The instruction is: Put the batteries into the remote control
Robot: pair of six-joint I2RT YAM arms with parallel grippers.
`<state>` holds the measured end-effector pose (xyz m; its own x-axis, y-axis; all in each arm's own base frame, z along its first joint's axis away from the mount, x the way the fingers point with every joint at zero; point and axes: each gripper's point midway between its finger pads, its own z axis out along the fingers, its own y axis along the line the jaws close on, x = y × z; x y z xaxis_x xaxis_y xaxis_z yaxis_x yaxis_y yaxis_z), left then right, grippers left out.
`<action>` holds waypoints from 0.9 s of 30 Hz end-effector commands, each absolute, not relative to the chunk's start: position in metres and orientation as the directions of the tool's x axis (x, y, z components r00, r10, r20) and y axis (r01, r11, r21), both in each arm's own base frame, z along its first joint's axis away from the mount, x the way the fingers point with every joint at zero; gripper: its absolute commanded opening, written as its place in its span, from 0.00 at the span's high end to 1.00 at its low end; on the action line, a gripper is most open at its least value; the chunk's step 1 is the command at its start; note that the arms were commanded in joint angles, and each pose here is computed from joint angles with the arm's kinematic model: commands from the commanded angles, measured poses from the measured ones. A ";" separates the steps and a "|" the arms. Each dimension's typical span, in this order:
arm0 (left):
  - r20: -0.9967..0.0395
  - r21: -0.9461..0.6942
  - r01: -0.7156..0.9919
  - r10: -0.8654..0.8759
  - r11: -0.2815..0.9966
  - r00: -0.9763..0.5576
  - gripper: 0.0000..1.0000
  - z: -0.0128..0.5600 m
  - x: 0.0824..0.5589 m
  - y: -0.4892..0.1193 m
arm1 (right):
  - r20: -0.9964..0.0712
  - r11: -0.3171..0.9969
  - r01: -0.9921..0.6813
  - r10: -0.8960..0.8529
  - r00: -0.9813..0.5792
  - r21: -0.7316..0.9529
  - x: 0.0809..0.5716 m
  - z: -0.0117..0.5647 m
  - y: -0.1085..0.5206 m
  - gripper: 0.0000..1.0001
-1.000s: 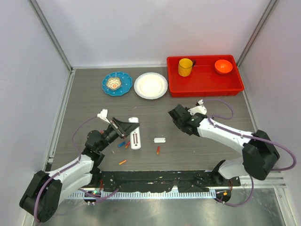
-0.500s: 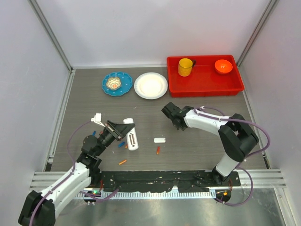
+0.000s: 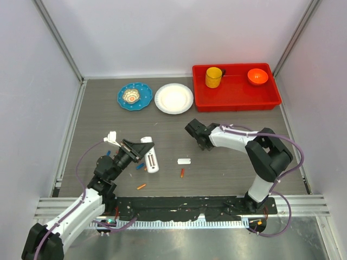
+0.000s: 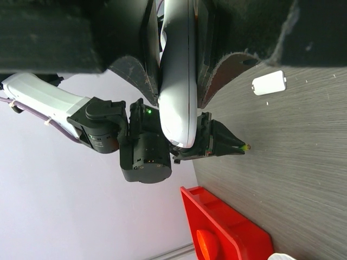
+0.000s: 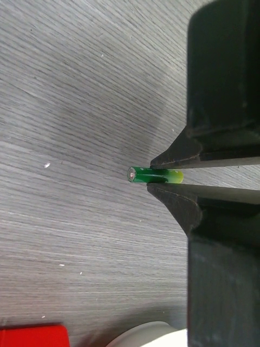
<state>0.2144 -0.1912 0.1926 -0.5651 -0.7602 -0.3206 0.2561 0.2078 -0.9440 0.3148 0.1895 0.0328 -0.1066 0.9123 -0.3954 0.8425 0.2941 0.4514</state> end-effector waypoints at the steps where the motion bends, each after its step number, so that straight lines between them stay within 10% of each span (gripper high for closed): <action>1: -0.336 -0.937 0.277 -0.768 0.214 -0.545 1.00 0.196 0.216 -0.189 | -0.370 0.262 0.841 0.925 -0.081 0.472 0.315 0.027 0.190 0.77; 13: -0.332 -0.940 0.266 -0.762 0.215 -0.556 1.00 0.192 0.216 -0.190 | -0.339 0.350 0.800 0.920 -0.197 0.488 0.308 0.042 0.202 0.45; 19: -0.341 -0.936 0.274 -0.760 0.221 -0.553 1.00 0.194 0.215 -0.190 | -0.442 0.597 0.635 0.799 -0.409 0.491 0.311 0.097 0.212 0.25; 24: -0.343 -0.936 0.275 -0.750 0.221 -0.565 1.00 0.192 0.213 -0.192 | -0.680 0.972 0.098 0.220 -0.700 0.214 0.312 0.115 0.214 0.23; 27: -0.348 -0.934 0.278 -0.743 0.223 -0.571 1.00 0.191 0.212 -0.193 | -0.625 0.983 -0.134 -0.027 -0.780 0.125 0.306 0.089 0.204 0.29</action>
<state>0.2153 -0.1912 0.1845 -0.5714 -0.7558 -0.3197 0.2312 0.2255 -0.9464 0.3068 0.2139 0.1002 -0.6671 0.4847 -0.5657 0.3327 0.8733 0.3559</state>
